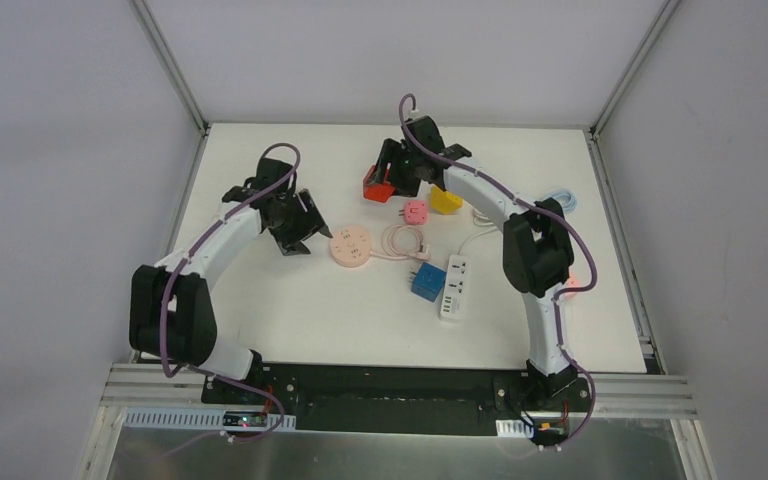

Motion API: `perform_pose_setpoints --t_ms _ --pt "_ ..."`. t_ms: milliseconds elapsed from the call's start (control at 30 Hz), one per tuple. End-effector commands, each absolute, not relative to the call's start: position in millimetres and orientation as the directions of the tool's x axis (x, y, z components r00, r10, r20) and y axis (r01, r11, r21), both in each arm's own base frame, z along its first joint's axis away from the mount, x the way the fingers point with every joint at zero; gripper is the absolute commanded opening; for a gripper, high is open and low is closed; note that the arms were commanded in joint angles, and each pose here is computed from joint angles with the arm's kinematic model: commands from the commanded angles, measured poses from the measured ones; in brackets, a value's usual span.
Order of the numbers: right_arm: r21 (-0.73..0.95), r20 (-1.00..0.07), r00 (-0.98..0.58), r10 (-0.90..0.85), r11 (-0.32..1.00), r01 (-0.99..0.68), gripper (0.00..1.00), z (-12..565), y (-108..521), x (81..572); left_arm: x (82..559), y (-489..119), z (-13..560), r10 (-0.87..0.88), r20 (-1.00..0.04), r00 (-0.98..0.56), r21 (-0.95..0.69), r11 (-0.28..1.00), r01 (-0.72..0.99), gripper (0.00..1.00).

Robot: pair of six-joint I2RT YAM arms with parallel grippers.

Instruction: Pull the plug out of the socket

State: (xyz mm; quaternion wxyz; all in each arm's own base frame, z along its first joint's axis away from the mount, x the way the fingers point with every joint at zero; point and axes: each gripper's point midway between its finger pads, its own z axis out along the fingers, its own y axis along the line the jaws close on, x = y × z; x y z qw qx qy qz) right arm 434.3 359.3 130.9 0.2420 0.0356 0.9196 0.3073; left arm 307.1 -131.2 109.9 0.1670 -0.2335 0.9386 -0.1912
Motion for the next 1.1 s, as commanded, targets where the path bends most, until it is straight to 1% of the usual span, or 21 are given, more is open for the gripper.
perform_pose_setpoints --t_ms 0,100,167,233,333,400,500,667,833,1000,1067 --pt "0.687 -0.377 -0.895 0.24 0.721 -0.095 0.37 148 385 442 300 -110 145 -0.476 -0.35 -0.807 -0.394 0.856 -0.334 0.66" --pt "0.693 -0.348 -0.905 0.243 0.717 -0.074 0.43 138 385 444 295 -100 162 -0.463 -0.419 -0.781 -0.382 0.87 -0.312 0.69" --pt "0.688 -0.343 -0.908 0.242 0.722 -0.068 0.49 131 385 444 293 -94 175 -0.459 -0.468 -0.755 -0.379 0.876 -0.299 0.73" --pt "0.678 -0.347 -0.905 0.246 0.732 -0.061 0.65 127 382 446 290 -87 186 -0.453 -0.513 -0.729 -0.373 0.883 -0.286 0.78" --pt "0.655 -0.37 -0.895 0.248 0.753 -0.062 0.82 126 378 450 286 -78 202 -0.449 -0.568 -0.69 -0.363 0.889 -0.279 0.91" --pt "0.635 -0.392 -0.887 0.245 0.769 -0.068 0.89 127 374 452 284 -72 210 -0.445 -0.601 -0.664 -0.35 0.893 -0.282 0.97" --pt "0.605 -0.43 -0.871 0.24 0.792 -0.08 0.99 135 367 457 282 -65 222 -0.44 -0.64 -0.63 -0.343 0.897 -0.278 0.99" --pt "0.543 -0.518 -0.823 0.232 0.833 -0.107 1.0 162 348 463 281 -57 235 -0.444 -0.672 -0.593 -0.341 0.896 -0.284 0.99" --pt "0.448 -0.625 -0.748 0.224 0.888 -0.109 1.0 198 308 468 282 -51 248 -0.45 -0.71 -0.543 -0.353 0.893 -0.278 0.99" --pt "0.311 -0.725 -0.65 0.23 0.95 -0.01 0.99 236 234 459 282 -53 261 -0.436 -0.735 -0.519 -0.374 0.9 -0.227 0.99" --pt "0.264 -0.752 -0.609 0.252 0.962 0.073 0.99 249 195 449 282 -59 267 -0.42 -0.741 -0.524 -0.383 0.905 -0.184 0.99"
